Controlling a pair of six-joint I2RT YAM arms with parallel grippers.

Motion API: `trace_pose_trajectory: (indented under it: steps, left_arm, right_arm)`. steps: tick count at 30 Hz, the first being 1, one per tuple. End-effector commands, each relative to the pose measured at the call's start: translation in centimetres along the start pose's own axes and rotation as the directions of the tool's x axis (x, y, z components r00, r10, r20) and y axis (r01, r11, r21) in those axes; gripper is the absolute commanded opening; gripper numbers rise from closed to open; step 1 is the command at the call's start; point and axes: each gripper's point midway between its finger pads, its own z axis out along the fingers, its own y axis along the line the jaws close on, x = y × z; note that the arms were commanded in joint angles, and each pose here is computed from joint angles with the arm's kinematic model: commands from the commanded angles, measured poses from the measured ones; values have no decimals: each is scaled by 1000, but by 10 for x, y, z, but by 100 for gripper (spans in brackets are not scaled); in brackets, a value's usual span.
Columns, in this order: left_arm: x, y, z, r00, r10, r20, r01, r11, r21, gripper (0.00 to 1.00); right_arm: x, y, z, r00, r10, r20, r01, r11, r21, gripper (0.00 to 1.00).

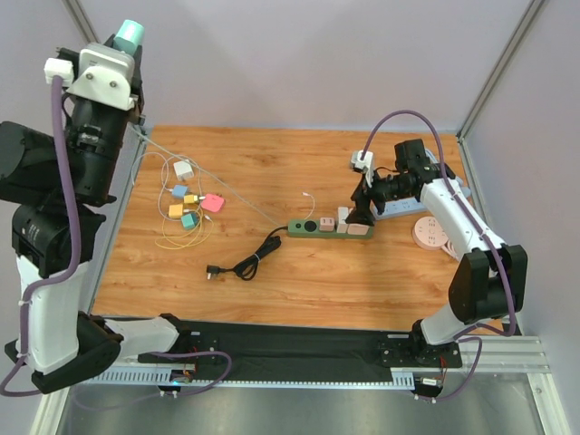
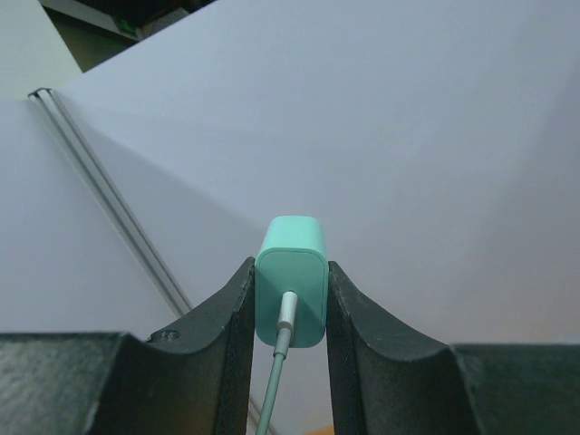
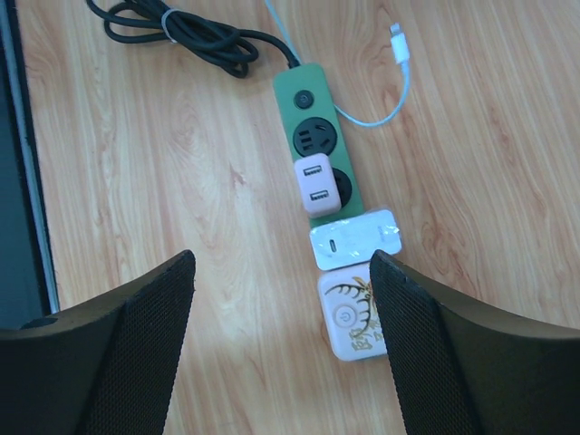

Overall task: Pull the plug off the socket
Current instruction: Place the socket at the center of the board.

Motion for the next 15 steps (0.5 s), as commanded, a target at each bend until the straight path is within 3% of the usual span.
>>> trace_pose_trajectory:
  steps: [1, 4, 8, 11, 13, 15]
  left_arm:
    - [-42, 45, -20, 992, -17, 127, 31, 993, -115, 0]
    - [-42, 38, -20, 990, -52, 134, 63, 995, -81, 0]
    - [-27, 22, -20, 992, -82, 91, 85, 996, -32, 0]
    - [-18, 17, -25, 993, -99, 62, 101, 995, -17, 0]
    - [-17, 19, -32, 992, -112, 56, 113, 993, -15, 0]
    - [-14, 17, -35, 992, -117, 45, 117, 993, -7, 0]
  right_arm:
    - [-13, 23, 1, 997, -4, 83, 13, 995, -103, 78]
    - [-27, 49, 19, 991, -15, 135, 46, 972, -229, 78]
    - [-42, 46, 60, 991, -134, 23, 136, 974, -179, 79]
    - [-68, 28, 98, 971, -240, -2, 238, 967, -94, 81]
    - [-73, 37, 129, 961, -273, -40, 266, 957, -118, 81]
    - [-96, 38, 151, 951, -306, -44, 303, 952, -52, 82]
